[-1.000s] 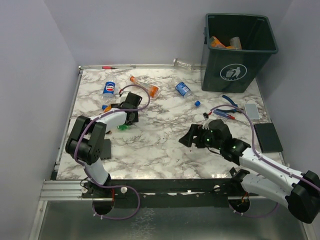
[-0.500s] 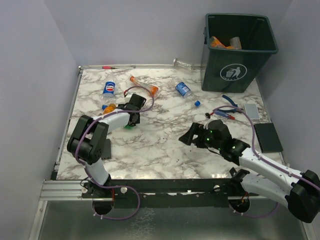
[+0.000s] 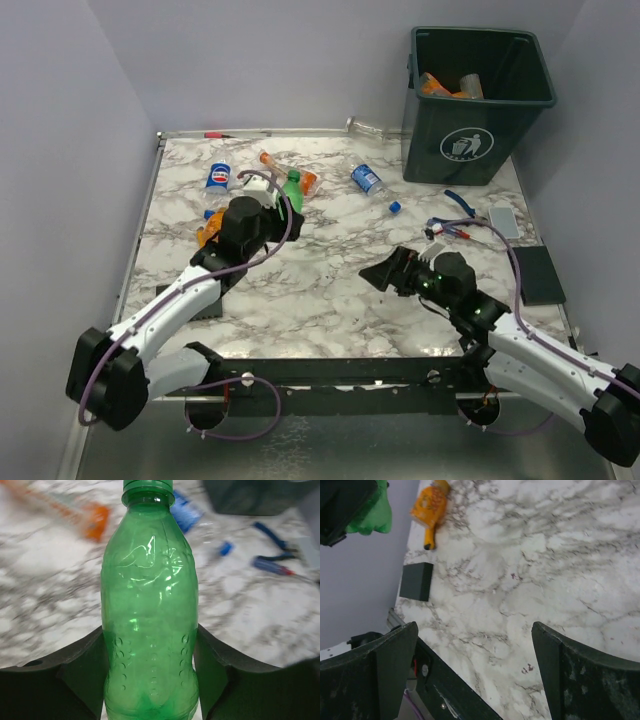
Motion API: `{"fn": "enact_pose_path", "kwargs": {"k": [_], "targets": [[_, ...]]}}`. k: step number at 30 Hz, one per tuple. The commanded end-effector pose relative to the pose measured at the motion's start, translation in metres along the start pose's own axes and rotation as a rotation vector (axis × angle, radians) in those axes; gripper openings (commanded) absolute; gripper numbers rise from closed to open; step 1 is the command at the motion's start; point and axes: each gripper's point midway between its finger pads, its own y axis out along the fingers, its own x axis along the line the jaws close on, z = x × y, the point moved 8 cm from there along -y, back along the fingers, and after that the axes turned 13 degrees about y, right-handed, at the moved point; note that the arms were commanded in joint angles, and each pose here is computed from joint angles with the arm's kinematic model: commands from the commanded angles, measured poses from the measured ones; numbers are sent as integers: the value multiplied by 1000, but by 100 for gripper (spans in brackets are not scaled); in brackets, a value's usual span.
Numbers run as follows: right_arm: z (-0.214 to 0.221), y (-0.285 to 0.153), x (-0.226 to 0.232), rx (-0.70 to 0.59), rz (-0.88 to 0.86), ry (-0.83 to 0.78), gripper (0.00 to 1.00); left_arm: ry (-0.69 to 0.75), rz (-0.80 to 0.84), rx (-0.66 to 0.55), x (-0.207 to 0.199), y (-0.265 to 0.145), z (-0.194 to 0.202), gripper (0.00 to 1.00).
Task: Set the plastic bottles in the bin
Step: Pick up the plastic bottle at the center of the board.
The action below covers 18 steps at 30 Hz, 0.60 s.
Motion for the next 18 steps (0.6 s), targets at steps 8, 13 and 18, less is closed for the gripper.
{"fn": "enact_pose_path", "kwargs": {"k": [8,13,18], "targets": [[-33,-34,89,-135,-451,-178,97,187,909,-397,-105,-62,-33,13],[-38,-50,98,-216,-555,-141,93,108,1012,-583,-106,-91,-27,13],[-49,-57,125,-238,-647,-156,92,93,996,-623,-107,-104,-23,12]]}}
